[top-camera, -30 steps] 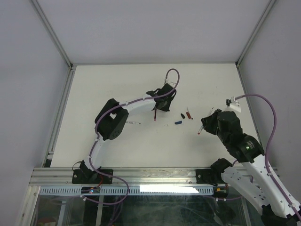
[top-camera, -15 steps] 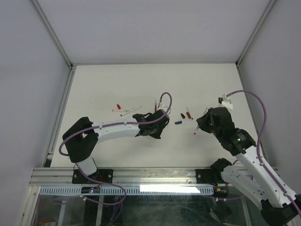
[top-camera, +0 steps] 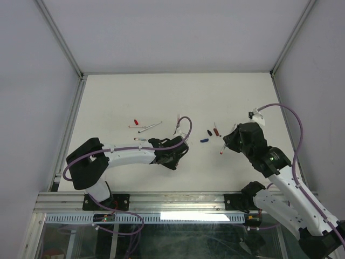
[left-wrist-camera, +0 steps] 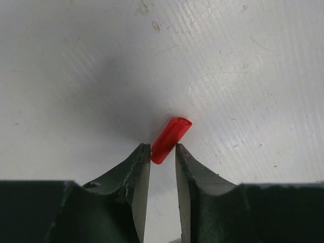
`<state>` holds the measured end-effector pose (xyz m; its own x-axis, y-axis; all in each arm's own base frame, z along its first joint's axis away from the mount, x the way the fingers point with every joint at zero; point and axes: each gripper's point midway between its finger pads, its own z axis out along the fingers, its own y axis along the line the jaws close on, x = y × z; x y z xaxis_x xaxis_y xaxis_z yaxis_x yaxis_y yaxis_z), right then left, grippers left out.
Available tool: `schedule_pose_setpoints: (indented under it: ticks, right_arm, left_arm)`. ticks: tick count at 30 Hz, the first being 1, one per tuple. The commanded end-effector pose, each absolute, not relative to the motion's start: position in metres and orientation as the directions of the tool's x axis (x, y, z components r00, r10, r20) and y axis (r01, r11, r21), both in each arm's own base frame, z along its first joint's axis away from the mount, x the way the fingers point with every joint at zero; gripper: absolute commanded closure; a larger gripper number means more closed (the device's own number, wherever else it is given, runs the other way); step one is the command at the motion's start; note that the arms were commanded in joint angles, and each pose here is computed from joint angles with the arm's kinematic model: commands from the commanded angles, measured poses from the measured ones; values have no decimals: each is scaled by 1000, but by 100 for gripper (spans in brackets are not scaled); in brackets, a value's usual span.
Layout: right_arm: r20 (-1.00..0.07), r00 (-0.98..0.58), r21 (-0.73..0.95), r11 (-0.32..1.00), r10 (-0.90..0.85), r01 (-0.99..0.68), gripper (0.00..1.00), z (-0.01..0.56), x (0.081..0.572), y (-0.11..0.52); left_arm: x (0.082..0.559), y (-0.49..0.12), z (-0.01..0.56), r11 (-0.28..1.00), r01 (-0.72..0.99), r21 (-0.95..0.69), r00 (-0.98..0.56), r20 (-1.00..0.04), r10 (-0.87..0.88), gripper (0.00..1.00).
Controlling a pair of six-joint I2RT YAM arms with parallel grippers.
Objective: Insert the pens into the pen caps
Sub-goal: Place the pen cap at the center of the board.
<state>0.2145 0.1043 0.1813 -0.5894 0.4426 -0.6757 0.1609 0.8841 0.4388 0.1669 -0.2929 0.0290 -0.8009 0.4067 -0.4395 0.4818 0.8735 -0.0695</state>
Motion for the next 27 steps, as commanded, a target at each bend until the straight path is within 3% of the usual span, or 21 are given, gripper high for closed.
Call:
schedule_pose_setpoints:
  ticks: [1,13,27]
  right_arm:
    - [-676,-566,479,865,473,150,100,189,220,110]
    - [-667,-577,483,863,472,148,100,183,220,112]
    - [-669,-576,477,866,470,153,100,180,218,110]
  left_arm:
    - [166,-304,47,858,501,-115,-781,-487,391,71]
    - [171,-306,40,804,592,-53,-721,-480,499,62]
    - [159,-301,18,747,664,-32,-698,-384,604,72]
